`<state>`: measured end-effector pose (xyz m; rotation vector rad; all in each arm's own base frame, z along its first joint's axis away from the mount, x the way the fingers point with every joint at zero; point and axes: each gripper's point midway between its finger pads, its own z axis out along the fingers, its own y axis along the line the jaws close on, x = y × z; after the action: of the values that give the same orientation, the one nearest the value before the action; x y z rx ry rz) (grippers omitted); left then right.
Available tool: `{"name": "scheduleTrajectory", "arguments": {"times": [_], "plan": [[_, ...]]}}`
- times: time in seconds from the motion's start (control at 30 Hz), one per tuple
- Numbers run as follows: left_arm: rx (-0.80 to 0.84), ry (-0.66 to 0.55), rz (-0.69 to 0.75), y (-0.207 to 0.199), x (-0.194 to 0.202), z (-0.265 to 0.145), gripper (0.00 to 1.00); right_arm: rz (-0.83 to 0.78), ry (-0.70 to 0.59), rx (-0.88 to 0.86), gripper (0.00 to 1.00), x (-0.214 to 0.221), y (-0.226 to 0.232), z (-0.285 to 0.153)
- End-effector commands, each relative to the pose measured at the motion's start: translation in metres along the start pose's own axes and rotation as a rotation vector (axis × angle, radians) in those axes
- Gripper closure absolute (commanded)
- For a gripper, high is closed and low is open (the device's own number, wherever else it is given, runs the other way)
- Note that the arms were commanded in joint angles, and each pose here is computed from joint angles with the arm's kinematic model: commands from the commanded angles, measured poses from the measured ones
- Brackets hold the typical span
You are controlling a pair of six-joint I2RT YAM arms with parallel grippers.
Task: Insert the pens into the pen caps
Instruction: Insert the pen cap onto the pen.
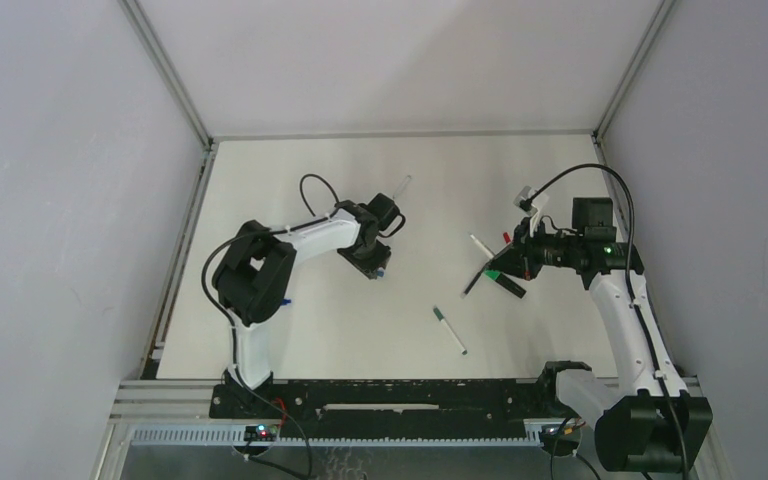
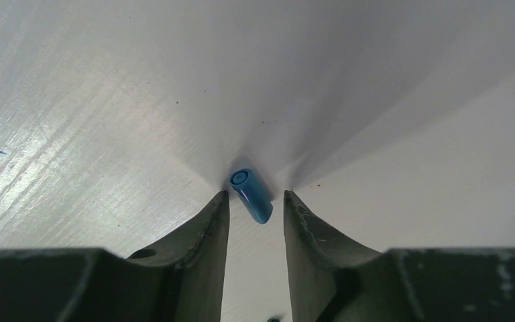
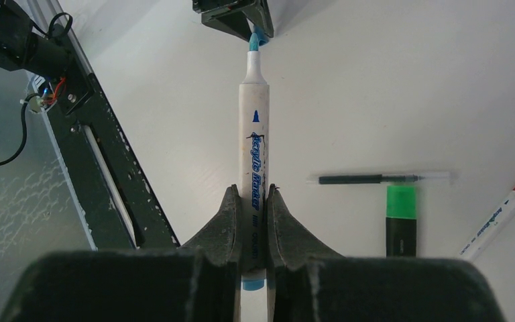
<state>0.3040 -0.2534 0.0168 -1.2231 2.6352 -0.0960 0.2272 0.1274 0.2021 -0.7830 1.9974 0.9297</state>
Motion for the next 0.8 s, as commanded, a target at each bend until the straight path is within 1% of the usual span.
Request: {"name": "scheduleTrajectory", "arguments": {"times": [0.0,0.17,0.27,0.4,0.43,0.5,0.63,0.77], "plan": [[-0.097,0.011,0.042,0.022,0.001,0.008,0.61,-0.025,-0.041,-0.011,1.00,-0.009,0.004,-0.003],[-0.121,0.010,0.072,0.028,0.000,0.006,0.68,-0.027,-0.047,-0.015,1.00,-0.010,0.005,-0.004],[-0.135,0.017,0.094,0.031,0.002,0.009,0.74,-0.030,-0.050,-0.014,1.00,-0.011,0.006,-0.005],[-0.122,0.013,0.150,0.032,0.000,0.006,0.77,-0.031,-0.053,-0.016,1.00,-0.011,0.007,-0.005],[-0.112,0.007,0.174,0.032,-0.001,0.004,0.79,-0.032,-0.054,-0.017,1.00,-0.011,0.008,-0.006],[-0.074,0.001,0.243,0.030,-0.003,0.000,0.86,-0.031,-0.057,-0.023,1.00,-0.011,0.009,-0.005],[-0.012,0.020,0.406,0.033,-0.001,-0.007,0.88,-0.028,-0.059,-0.031,1.00,-0.010,0.009,-0.005],[-0.013,0.042,0.551,0.047,0.001,-0.005,0.87,-0.022,-0.059,-0.038,1.00,-0.009,0.010,-0.004]]}}
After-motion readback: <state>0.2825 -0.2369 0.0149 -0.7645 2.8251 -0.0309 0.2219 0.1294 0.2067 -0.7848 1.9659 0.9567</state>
